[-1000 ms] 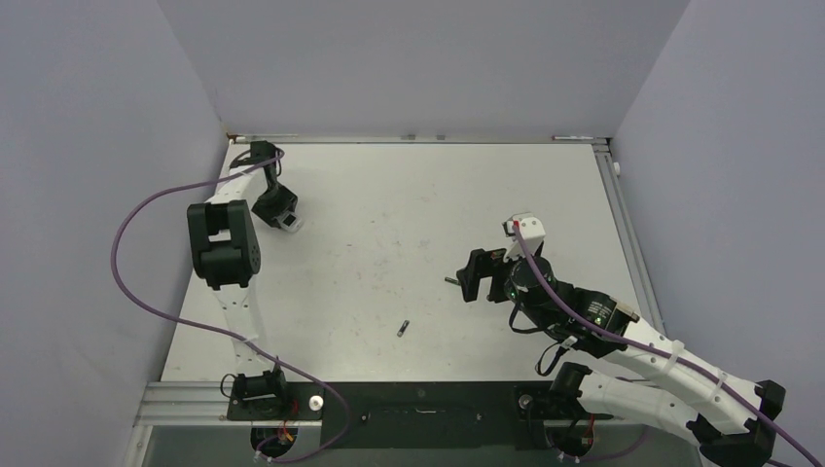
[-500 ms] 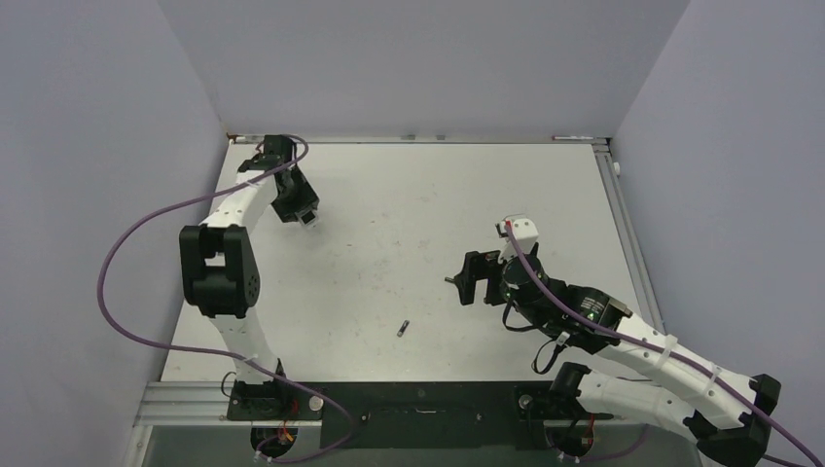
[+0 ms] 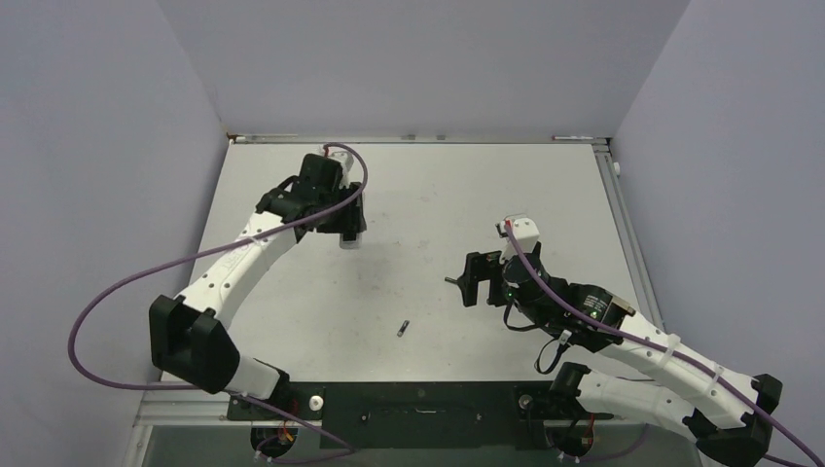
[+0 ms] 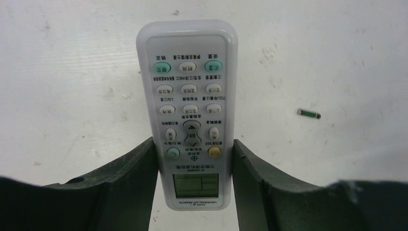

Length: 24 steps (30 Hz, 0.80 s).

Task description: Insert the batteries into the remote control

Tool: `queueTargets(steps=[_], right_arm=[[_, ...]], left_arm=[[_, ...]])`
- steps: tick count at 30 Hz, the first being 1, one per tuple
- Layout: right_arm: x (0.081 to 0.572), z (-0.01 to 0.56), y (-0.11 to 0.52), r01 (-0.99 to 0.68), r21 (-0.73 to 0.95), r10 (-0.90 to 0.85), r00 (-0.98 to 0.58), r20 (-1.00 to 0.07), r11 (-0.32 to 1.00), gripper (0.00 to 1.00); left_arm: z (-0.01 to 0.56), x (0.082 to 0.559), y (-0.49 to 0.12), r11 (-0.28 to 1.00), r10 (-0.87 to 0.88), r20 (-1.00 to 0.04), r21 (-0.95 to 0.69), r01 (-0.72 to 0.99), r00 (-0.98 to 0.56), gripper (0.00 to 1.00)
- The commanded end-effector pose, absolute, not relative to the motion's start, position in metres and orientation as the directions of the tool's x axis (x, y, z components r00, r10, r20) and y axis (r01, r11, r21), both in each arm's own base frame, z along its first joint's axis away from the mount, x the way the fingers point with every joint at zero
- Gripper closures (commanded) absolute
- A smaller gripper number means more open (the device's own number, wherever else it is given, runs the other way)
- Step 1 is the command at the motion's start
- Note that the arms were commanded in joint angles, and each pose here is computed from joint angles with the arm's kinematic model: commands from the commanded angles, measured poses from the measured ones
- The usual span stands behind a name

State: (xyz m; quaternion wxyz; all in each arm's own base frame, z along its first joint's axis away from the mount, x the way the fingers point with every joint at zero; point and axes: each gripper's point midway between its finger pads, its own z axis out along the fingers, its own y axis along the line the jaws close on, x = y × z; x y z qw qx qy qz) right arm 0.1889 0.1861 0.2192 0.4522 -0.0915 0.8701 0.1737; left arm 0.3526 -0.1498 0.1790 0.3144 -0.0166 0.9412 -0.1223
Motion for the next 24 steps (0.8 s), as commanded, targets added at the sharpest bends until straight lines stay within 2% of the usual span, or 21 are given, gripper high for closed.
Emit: queueTargets(steps=[1, 5, 10, 18, 24], right_arm=[[0.191, 0.236, 0.182, -0.322, 0.222, 0.014, -0.541, -0.841, 0.92, 0.02], [0.187, 0.244, 0.184, -0.37, 0.219, -0.006, -0.52, -0.854, 0.903, 0.02], [0.181, 0.256, 0.192, -0.479, 0.206, -0.046, -0.462, -0.886, 0.853, 0.02], [0.171, 0.28, 0.213, -0.652, 0.17, -0.086, -0.342, -0.936, 0.739, 0.03], [0.173, 0.289, 0.227, -0.674, 0.19, -0.078, -0.346, -0.935, 0.714, 0.05]], left_arm=[[0.207, 0.316, -0.168, 0.949, 0.017, -0.662, -0.224, 0.22, -0.749, 1.0], [0.207, 0.273, -0.189, 0.888, 0.102, -0.665, -0.274, 0.369, -0.74, 1.0], [0.212, 0.223, -0.219, 0.727, 0.126, -0.647, -0.456, 0.514, -0.752, 1.0], [0.222, 0.172, -0.236, 0.541, 0.143, -0.631, -0.595, 0.594, -0.762, 1.0], [0.214, 0.146, -0.247, 0.464, 0.19, -0.604, -0.64, 0.613, -0.774, 1.0]])
